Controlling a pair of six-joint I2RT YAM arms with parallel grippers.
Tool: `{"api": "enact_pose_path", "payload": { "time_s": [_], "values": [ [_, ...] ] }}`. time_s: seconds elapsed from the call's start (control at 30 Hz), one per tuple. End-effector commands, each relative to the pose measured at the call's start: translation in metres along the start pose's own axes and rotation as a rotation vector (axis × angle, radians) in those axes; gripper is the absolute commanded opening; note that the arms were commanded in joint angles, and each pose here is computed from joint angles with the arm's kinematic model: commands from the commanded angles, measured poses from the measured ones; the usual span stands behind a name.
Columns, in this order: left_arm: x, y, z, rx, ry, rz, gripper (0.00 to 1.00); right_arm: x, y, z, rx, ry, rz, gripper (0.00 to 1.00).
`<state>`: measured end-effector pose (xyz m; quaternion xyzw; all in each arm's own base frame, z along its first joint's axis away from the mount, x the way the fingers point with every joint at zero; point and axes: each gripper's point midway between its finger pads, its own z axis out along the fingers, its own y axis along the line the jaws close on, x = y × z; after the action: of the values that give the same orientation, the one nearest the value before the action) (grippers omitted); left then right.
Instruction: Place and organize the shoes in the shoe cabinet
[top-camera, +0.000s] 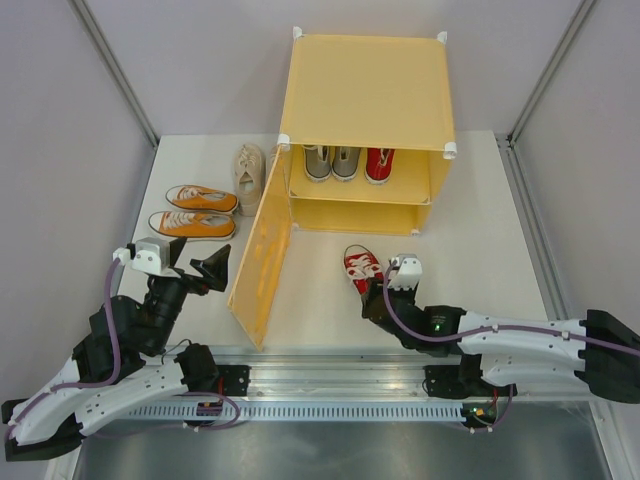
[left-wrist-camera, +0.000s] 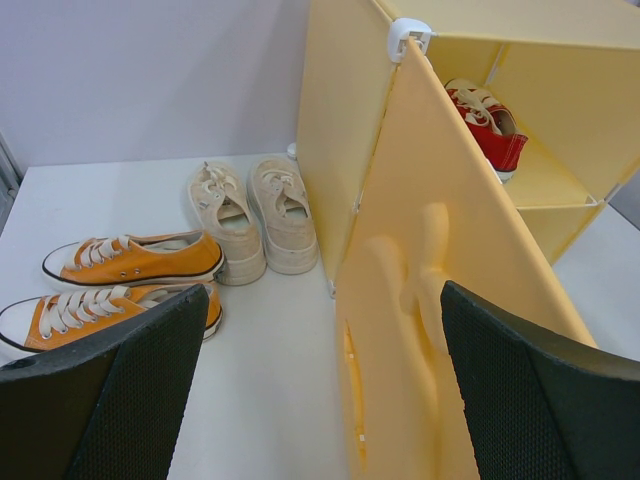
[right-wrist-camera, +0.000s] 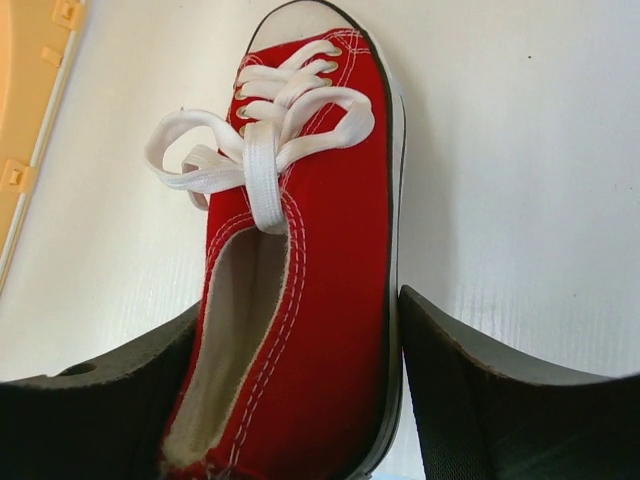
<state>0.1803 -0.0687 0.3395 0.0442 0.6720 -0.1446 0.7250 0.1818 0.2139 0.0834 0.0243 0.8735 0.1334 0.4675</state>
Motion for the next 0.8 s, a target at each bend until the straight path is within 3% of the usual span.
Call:
{"api": "enact_pose_path", "payload": {
  "time_s": [0.0, 0.3, 0.6, 0.63, 0.67, 0.77],
  "values": [
    [-0.003, -0.001, 0.0, 0.003, -0.01, -0.033, 1.0, -0.011, 0.009, -0.007, -0.064, -0.024, -0.009, 0.01],
    [-0.004, -0.001, -0.001, 0.005, -0.015, -0.04, 1.0, -0.011, 0.014, -0.017, -0.139, -0.002, -0.041, 0.01],
    [-0.004, 0.0, -0.001, 0.002, -0.013, -0.036, 1.0, 0.033, 0.014, 0.006, -0.117, 0.101, -0.131, 0.02],
    [-0.003, -0.001, 0.0, 0.002, -0.01, -0.033, 1.0, 0.037, 0.013, 0.008, -0.113, 0.107, -0.136, 0.09],
    [-0.002, -0.001, 0.0, 0.002, -0.009, -0.032, 1.0, 0.04, 0.013, 0.009, -0.109, 0.114, -0.141, 0.3],
    [-0.001, -0.002, 0.001, 0.002, -0.005, -0.029, 1.0, 0.047, 0.014, 0.015, -0.098, 0.126, -0.145, 0.64]
  ]
}}
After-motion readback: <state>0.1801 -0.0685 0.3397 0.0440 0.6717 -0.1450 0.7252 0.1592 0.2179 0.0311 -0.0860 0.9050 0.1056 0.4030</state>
